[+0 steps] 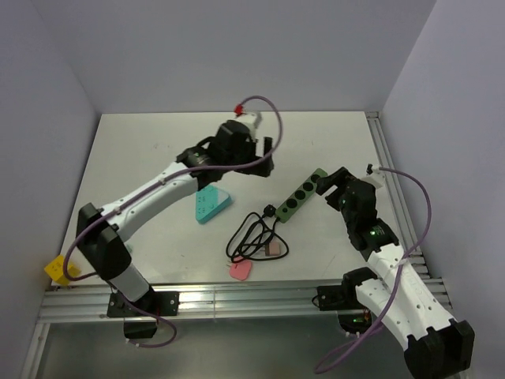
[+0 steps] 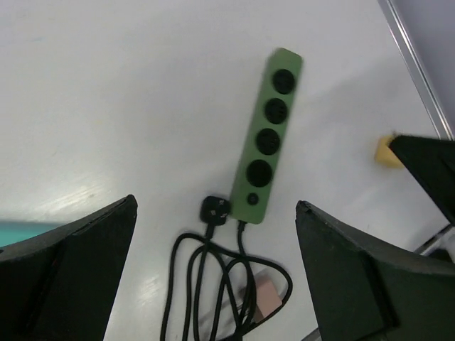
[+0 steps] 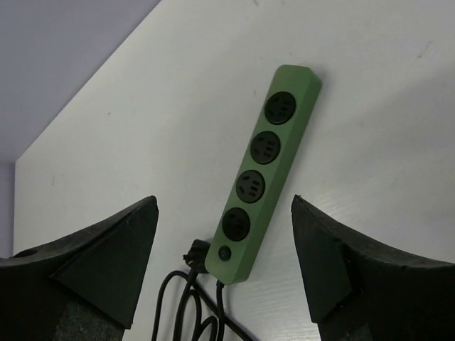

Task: Insert the plug
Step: Place the socket at the center of the board, then pick up the plug from the center of the board.

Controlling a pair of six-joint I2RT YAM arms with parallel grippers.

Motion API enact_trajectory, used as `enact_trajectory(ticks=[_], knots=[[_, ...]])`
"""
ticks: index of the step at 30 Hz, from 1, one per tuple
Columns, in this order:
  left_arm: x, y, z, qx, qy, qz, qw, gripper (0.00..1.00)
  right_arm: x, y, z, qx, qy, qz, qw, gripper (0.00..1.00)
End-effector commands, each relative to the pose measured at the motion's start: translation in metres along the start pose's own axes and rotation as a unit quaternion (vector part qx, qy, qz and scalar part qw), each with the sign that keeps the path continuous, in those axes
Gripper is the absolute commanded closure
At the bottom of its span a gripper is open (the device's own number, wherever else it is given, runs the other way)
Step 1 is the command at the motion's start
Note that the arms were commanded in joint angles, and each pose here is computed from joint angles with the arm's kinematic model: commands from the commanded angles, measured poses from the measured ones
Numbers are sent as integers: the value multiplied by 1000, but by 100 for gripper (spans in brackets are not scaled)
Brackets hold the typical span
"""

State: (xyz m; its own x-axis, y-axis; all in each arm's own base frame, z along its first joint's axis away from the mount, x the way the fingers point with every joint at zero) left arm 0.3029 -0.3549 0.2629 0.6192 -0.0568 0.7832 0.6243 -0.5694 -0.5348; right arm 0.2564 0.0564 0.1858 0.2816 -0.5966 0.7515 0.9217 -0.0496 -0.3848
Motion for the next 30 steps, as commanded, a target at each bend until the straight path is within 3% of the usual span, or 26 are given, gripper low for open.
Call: enact_trajectory(ticks=[1,3,4,7,12,15,18,22,24,27,30], knots=[[1,-17,50,36,-126,-12,991,1,12,-5,36,94,-18,-8,995,19],[-7,-32,71,47,-160,-29,986,1,4,-5,46,120,-41,12,992,21],[6,-48,81,42,-177,-66,981,1,2,-4,51,122,-49,17,991,22],[-15,-54,113,66,-214,-75,972,0,-13,-8,75,146,-97,27,984,27],[-39,-66,153,92,-271,-89,954,0,-72,-44,122,244,-215,110,939,29],[-52,-64,170,102,-284,-89,949,1,-106,-60,117,276,-267,148,911,28],[-59,-63,180,117,-283,-92,948,1,-124,-59,95,245,-297,176,906,28],[-56,-68,183,121,-283,-106,946,1,-136,-55,72,193,-285,196,918,40],[-58,-70,185,125,-281,-109,945,1,-136,-54,64,163,-282,203,923,40],[-58,-74,187,134,-279,-116,944,1,-148,-59,53,133,-279,219,926,37],[-57,-77,186,131,-280,-119,943,1,-167,-66,48,120,-285,238,921,25]])
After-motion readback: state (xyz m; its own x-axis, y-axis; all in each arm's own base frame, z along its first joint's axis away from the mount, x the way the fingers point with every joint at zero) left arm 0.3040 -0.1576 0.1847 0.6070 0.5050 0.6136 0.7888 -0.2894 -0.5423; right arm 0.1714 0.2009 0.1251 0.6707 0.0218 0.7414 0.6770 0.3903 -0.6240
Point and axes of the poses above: each gripper's point midway between its finger pads, its own y axis out along the fingers, its own z axis along the line the jaws close on, x = y × z, the point moved 3 cm from there along -y, back along the fingers, and after that the axes turned 4 degrees about -y, right-handed, at the moved point
